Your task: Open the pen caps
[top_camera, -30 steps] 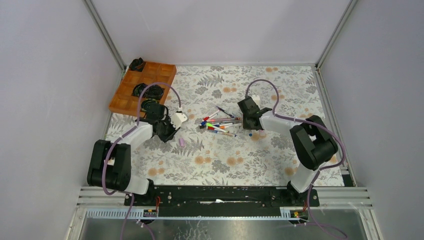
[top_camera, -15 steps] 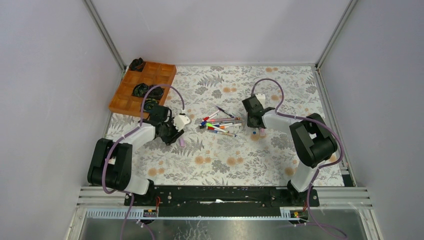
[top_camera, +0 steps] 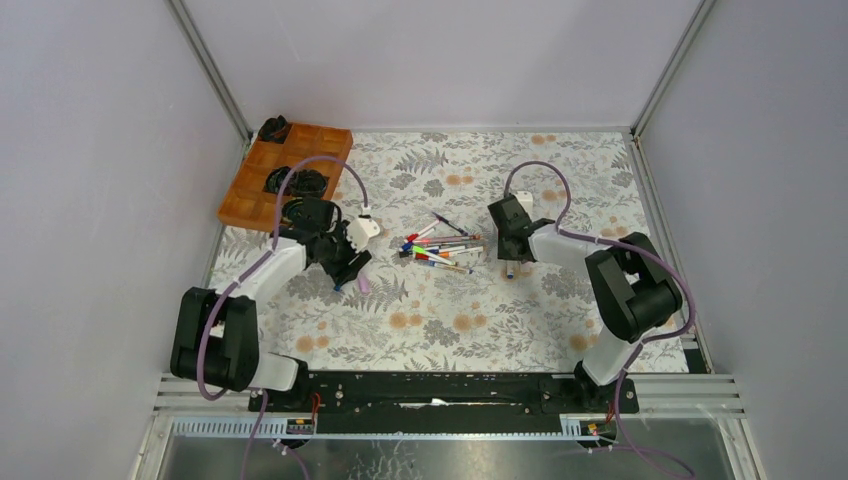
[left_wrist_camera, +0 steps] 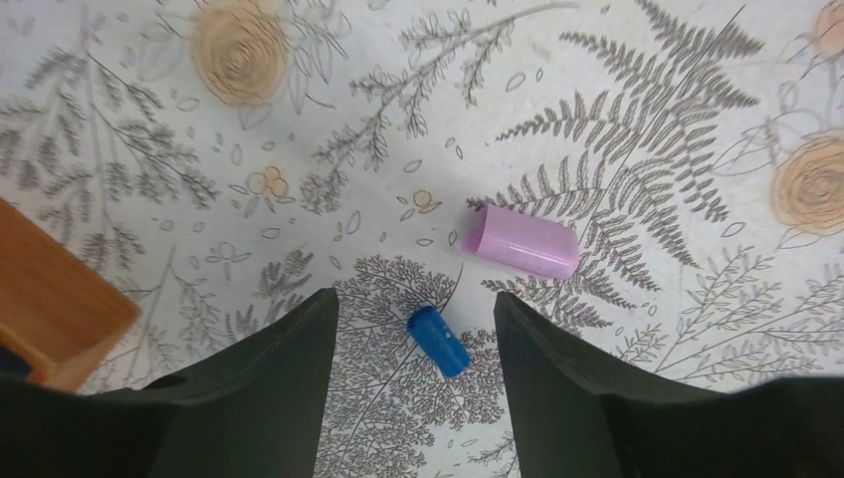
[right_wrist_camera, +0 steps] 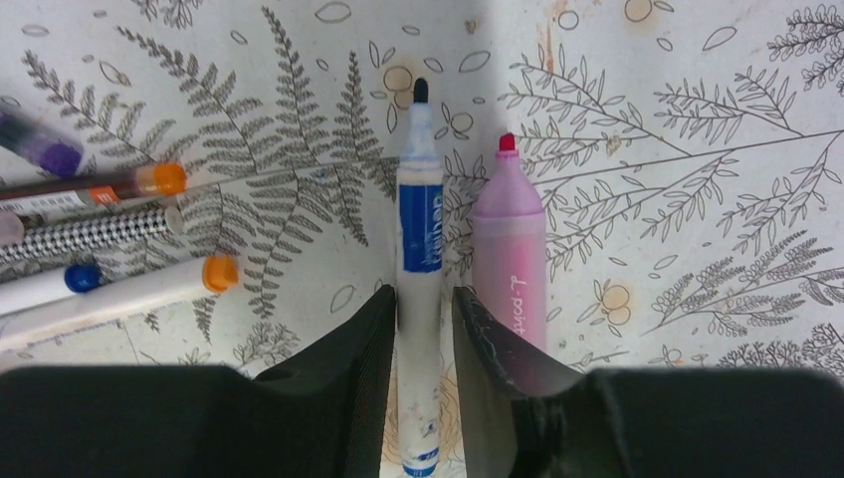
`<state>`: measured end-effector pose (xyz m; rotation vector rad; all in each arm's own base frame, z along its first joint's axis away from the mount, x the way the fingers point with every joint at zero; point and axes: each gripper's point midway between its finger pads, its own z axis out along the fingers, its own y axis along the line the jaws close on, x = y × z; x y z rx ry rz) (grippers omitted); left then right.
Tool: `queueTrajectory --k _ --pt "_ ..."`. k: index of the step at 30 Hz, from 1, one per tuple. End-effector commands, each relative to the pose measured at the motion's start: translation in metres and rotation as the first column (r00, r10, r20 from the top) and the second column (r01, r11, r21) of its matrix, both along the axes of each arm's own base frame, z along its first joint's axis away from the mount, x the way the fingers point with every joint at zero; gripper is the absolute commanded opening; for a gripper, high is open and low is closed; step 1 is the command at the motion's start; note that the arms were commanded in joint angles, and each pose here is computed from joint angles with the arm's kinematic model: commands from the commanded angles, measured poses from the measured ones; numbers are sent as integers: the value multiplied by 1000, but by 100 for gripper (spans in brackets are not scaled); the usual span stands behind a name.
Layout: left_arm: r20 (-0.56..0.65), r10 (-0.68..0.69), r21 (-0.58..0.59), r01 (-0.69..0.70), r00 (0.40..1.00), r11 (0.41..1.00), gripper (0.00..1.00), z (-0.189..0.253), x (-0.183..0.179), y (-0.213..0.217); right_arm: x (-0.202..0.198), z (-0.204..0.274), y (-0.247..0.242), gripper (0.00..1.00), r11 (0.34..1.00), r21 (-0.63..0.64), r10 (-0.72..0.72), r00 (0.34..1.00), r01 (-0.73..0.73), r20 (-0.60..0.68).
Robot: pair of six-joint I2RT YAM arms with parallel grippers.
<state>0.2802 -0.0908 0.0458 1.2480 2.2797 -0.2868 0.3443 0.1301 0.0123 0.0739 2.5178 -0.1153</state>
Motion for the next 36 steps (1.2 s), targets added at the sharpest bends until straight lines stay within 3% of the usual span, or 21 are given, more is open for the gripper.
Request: queueTrajectory --k 1,2,6,11,16,20,36 --pt "2 -7 -68 8 1000 998 67 31 3 -13 -9 14 -6 34 1000 -8 24 1000 -24 -4" --pt "2 -4 -81 4 1000 997 72 37 4 -15 -8 18 -6 34 1000 -9 28 1000 -28 4" --pt "5 27 -108 -26 1000 994 75 63 12 -19 -3 42 -1 35 999 6 54 996 -54 65" --pt "18 62 -162 -58 998 985 96 94 20 -20 -4 70 46 47 962 85 244 958 -258 148" --pt "49 71 -184 -61 996 981 97 108 20 -16 -27 69 119 53 795 280 521 842 -538 139" --pt "53 79 -185 -68 995 980 98 112 17 -13 -41 57 146 56 712 319 625 771 -626 120" --pt "39 39 -211 -29 999 977 98 119 1 -17 -74 1 157 56 678 320 696 718 -661 6"
